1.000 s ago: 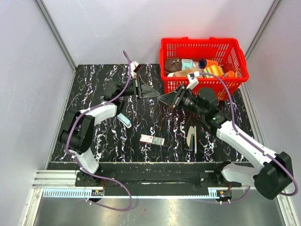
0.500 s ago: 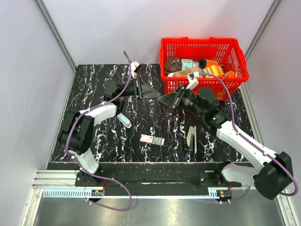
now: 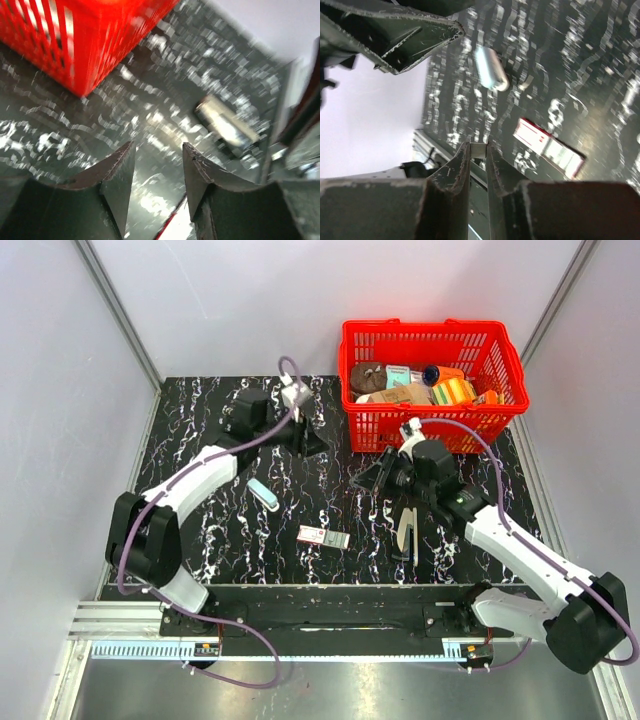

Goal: Unload the staples from the stapler

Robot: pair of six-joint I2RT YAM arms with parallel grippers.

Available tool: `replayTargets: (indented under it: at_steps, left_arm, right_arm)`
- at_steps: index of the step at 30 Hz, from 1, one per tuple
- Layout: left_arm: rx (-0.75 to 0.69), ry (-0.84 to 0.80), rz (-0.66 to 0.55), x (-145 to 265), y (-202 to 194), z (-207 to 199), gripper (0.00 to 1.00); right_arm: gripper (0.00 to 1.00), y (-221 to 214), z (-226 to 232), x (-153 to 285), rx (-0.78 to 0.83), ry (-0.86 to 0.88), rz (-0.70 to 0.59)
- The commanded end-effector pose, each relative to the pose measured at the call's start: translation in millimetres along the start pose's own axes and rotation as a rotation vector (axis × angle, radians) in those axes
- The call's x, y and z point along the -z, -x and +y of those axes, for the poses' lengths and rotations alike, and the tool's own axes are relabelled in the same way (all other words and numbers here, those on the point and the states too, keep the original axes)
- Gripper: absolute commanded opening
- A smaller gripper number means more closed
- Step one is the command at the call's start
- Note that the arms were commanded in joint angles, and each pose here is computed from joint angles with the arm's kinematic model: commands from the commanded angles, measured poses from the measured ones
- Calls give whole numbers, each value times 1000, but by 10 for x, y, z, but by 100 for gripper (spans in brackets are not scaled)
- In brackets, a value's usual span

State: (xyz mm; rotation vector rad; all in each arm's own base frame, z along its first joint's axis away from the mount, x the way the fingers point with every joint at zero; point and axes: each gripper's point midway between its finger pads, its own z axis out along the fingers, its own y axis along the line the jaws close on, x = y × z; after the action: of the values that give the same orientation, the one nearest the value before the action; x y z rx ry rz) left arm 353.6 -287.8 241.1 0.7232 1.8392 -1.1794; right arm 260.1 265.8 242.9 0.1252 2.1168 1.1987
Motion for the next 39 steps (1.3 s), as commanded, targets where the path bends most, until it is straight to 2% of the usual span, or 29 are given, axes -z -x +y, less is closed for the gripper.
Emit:
replayTargets:
  at_steps: [1,6,17,22,26,31,39]
  left_arm:
    - [-341,259,310,62,-910,550,46]
    - [-568,388,431,14,-1370,754,43]
    - [-673,402,547,-121,-1704,560,41]
    - [-660,380,635,-151,-1954,410,41]
    - [-643,436,738,-68,-2163,465,41]
    - [-618,473,777,-17,-2260,512,41]
    - [-578,426,807,92,-2401,362,40]
  right_arm:
    - [1,-362,-489,75,-56,-198,86]
    - [0,-662,-840,134,-78,-352,149]
    - [1,-821,-1045,259,-99,-443,161]
    - [1,-784,-1041,318,-96,-454,143]
    - [1,-747,-1018,362,-91,-452,127]
    - [1,-731,-980,385,-83,-438,122]
    - [1,-743,-996,396,-74,-444,132]
